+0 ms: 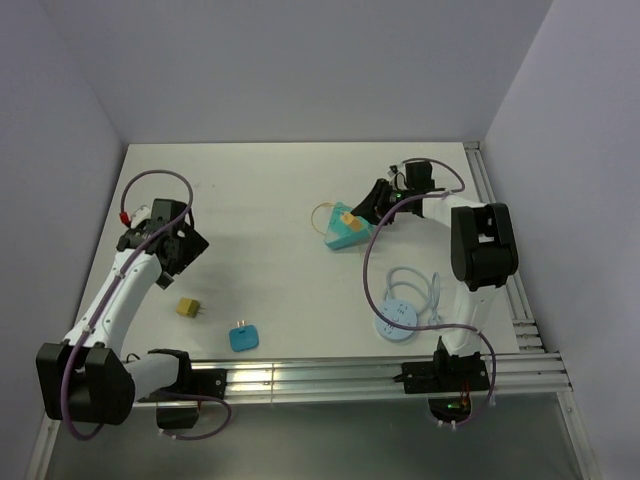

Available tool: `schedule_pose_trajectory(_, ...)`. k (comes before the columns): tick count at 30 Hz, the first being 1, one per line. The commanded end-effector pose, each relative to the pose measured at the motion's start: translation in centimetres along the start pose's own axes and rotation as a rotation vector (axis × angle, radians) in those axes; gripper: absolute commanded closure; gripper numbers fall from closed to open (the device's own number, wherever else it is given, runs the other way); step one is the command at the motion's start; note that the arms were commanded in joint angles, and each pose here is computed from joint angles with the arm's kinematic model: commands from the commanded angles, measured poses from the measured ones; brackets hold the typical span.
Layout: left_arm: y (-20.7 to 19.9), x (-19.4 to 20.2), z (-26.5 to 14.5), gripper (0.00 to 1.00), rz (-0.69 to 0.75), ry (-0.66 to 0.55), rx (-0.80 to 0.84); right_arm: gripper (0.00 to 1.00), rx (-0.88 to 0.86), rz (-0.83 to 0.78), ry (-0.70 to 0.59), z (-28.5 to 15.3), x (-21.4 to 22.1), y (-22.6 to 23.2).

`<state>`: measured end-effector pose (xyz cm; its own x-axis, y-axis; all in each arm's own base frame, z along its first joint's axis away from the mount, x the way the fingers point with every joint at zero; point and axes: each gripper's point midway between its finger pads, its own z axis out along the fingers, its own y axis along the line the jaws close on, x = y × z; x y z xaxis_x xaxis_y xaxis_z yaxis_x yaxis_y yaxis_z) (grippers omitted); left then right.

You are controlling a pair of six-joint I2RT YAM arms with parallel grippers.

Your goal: Insert the plug

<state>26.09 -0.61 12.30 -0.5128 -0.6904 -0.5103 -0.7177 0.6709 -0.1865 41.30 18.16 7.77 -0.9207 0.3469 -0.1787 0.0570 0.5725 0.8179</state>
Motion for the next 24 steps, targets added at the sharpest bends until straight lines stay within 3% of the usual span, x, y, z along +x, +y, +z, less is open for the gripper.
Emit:
schedule_pose_trajectory(1, 1.4, 0.5, 0.2, 0.02, -0.067, 0.035, -0.057, 0.98, 0.079, -0.012, -0.018, 0.1, -0.3, -3.2)
schedule_pose_trajectory(4, 2.5, 0.8, 0.6, 0.02, -0.083, 0.051, -0.126, 0.88, 0.029, -0.012, -0.005, 0.4, 0.2, -2.9)
schedule_pose_trajectory(5, 2.7, 1.3, 0.7, 0.02, -0.091, 0.071, -0.134, 0.82, 0.014, -0.02, -0.015, 0.3, 0.0, -2.6)
schedule_pose_trajectory(6, 3.1, 1.8, 0.9, 0.02, -0.096, 0.097, -0.161, 0.7, 0.015, -0.018, -0.017, 0.3, 0.2, -2.7)
schedule_pose_trajectory(9, 4.6, 3.7, 1.4, 0.03, -0.128, 0.166, -0.252, 0.55, 0.01, -0.05, -0.042, -0.2, -0.1, -1.9)
schedule_pose_trajectory(14, 6.8, 5.7, 1.9, 0.04, -0.181, 0.224, -0.399, 0.47, 0.046, -0.104, -0.083, -1.8, -0.5, -1.0)
schedule_pose_trajectory(19, 6.9, 7.4, 2.6, 0.06, -0.275, 0.264, -0.376, 0.36, 0.044, -0.134, -0.11, -2.5, -0.5, -0.2)
schedule_pose_trajectory(24, 7.5, 7.1, 3.8, 0.07, -0.303, 0.233, -0.401, 0.32, 0.039, -0.168, -0.109, -2.6, 0.1, 0.6)
